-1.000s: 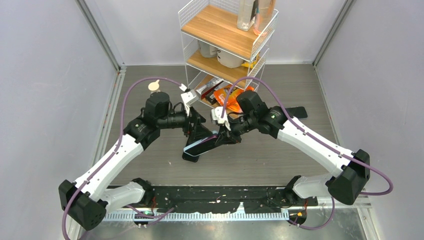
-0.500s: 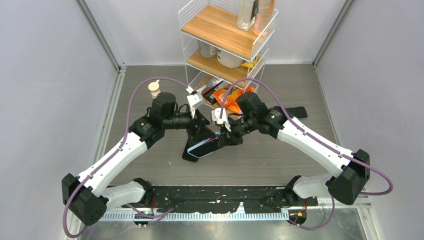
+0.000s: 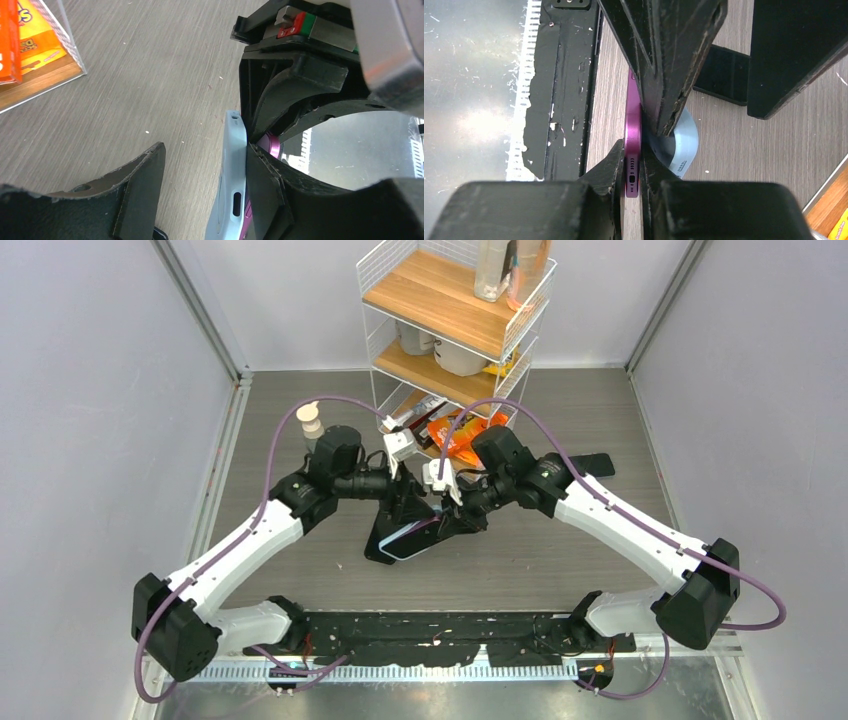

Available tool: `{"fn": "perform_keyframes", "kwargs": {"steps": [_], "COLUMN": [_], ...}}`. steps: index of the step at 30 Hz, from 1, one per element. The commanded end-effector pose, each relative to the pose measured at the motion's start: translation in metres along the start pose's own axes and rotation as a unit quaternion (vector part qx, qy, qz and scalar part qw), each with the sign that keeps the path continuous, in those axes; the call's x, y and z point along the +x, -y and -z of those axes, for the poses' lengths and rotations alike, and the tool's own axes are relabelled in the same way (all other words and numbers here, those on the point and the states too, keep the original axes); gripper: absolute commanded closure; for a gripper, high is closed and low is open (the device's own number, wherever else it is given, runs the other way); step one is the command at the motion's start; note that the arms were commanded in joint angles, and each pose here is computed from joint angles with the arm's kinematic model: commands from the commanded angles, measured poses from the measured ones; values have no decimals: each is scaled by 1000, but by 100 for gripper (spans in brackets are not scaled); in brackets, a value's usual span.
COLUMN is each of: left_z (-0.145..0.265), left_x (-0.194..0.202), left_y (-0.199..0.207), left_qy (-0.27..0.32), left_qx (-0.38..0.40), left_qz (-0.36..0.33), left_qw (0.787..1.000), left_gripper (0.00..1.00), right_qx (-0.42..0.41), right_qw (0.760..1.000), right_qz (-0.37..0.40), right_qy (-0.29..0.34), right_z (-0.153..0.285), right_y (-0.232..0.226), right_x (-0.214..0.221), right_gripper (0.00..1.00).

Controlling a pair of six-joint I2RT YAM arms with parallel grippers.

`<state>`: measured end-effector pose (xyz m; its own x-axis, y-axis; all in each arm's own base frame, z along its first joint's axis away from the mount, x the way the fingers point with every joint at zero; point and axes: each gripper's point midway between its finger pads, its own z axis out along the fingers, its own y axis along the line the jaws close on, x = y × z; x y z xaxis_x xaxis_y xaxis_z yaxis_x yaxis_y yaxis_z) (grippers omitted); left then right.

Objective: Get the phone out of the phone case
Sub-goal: Remove the phone case from the phone, then place the phone case at the center of the board.

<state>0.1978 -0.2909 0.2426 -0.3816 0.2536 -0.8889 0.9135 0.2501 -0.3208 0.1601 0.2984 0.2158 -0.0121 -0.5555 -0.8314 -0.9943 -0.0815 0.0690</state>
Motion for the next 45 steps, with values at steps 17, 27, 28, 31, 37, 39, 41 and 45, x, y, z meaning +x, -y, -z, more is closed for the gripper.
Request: {"fn": "perform_keyframes", "kwargs": {"steps": [17,27,28,31,37,39,41,45], "left_z": [-13,24,29,52,103,121,139,179], "left_x": [39,48,51,63,87,98,109,132], "left_y": [16,-63,-69,-91,-125,-136,-146,-166], "left_qy": [-31,-17,-24,-44,-64,-79,-96,-106], "left_qx": [67,-110,-124,-177,-274,-312,-343,-398], "left_qz": [43,91,95,109,143,150,163,221], "left_qw": [996,990,987,977,949,935,920,884], "left_gripper": [100,100,100,100,100,100,100,100], "right_qx": [49,49,49,47,43,40,38,36], "right_qw": [989,989,989,990,990,990,991,991], "right_qz": [96,102,103,101,99,98,96,95], "right_qy": [97,91,91,89,89,89,90,90], "right_z": [23,28,28,27,24,23,22,21], "right_y": [10,2,2,1,0,0,0,0], "right_x": [-67,-57,-57,-54,-50,-50,-49,-48], "right_gripper": [94,95,95,94,94,94,95,94]}}
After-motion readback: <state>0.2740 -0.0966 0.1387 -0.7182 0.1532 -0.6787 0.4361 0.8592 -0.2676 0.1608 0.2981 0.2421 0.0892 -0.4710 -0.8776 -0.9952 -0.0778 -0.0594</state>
